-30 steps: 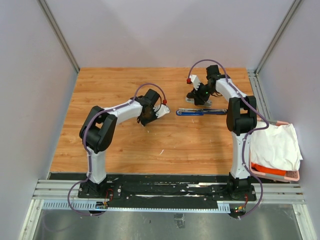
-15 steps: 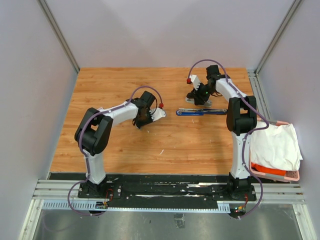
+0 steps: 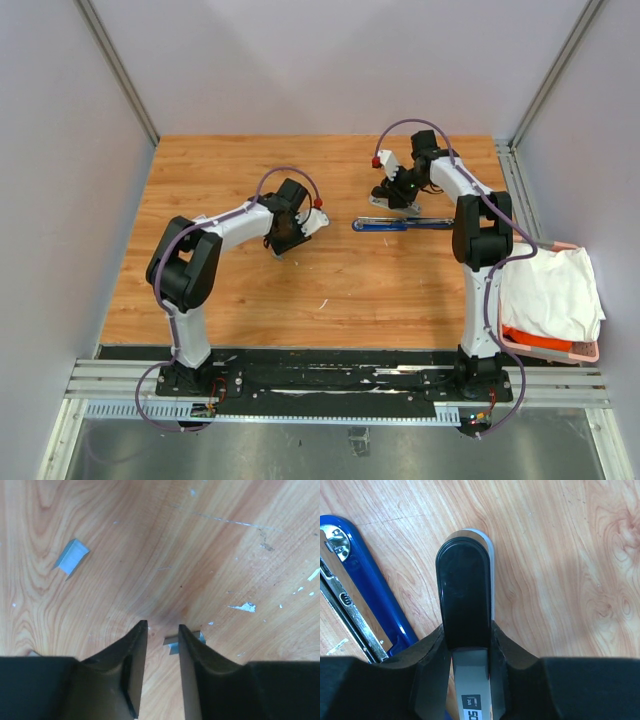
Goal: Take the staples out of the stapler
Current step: Adjust the staple at the center of the board, then pick up the stapler from the center of the board.
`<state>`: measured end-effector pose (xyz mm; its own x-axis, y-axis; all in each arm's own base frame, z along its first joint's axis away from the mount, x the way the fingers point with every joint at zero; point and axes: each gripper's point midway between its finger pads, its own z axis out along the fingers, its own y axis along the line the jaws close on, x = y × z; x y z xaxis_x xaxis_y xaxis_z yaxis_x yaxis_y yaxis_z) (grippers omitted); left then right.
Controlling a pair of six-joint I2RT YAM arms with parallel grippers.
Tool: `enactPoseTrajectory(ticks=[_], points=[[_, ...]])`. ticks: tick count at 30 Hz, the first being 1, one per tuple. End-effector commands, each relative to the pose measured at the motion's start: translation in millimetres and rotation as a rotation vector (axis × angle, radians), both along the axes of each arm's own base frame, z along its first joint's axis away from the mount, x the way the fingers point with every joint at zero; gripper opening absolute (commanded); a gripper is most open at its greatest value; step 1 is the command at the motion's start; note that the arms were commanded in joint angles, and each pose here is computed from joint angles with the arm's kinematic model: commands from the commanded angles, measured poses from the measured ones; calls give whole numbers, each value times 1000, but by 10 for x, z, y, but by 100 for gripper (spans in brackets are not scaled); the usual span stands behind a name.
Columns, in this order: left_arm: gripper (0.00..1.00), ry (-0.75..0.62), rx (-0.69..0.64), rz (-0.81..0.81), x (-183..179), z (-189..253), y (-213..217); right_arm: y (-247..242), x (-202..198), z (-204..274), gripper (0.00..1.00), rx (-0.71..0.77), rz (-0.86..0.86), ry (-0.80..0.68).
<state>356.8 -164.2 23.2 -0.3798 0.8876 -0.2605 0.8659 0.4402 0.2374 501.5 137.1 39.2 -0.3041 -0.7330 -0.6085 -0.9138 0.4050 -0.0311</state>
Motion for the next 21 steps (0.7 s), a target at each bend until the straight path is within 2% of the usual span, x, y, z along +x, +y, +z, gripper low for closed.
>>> enactPoseTrajectory(ticks=[1, 5, 13, 15, 21], points=[[42, -147, -110, 42, 268, 469, -153, 136, -11, 215, 16, 29, 15, -20], [55, -208, -148, 62, 350, 626, -190, 179, 62, 448, 8, 56, -3, -58], [79, -239, -204, 69, 378, 781, -233, 246, 92, 1113, 4, 99, -12, -199], [85, -242, -229, 70, 374, 833, -241, 279, 27, 1253, 3, 109, -2, -219], [93, -253, -301, 34, 300, 979, -292, 482, -379, 1541, 3, 126, 82, -251]])
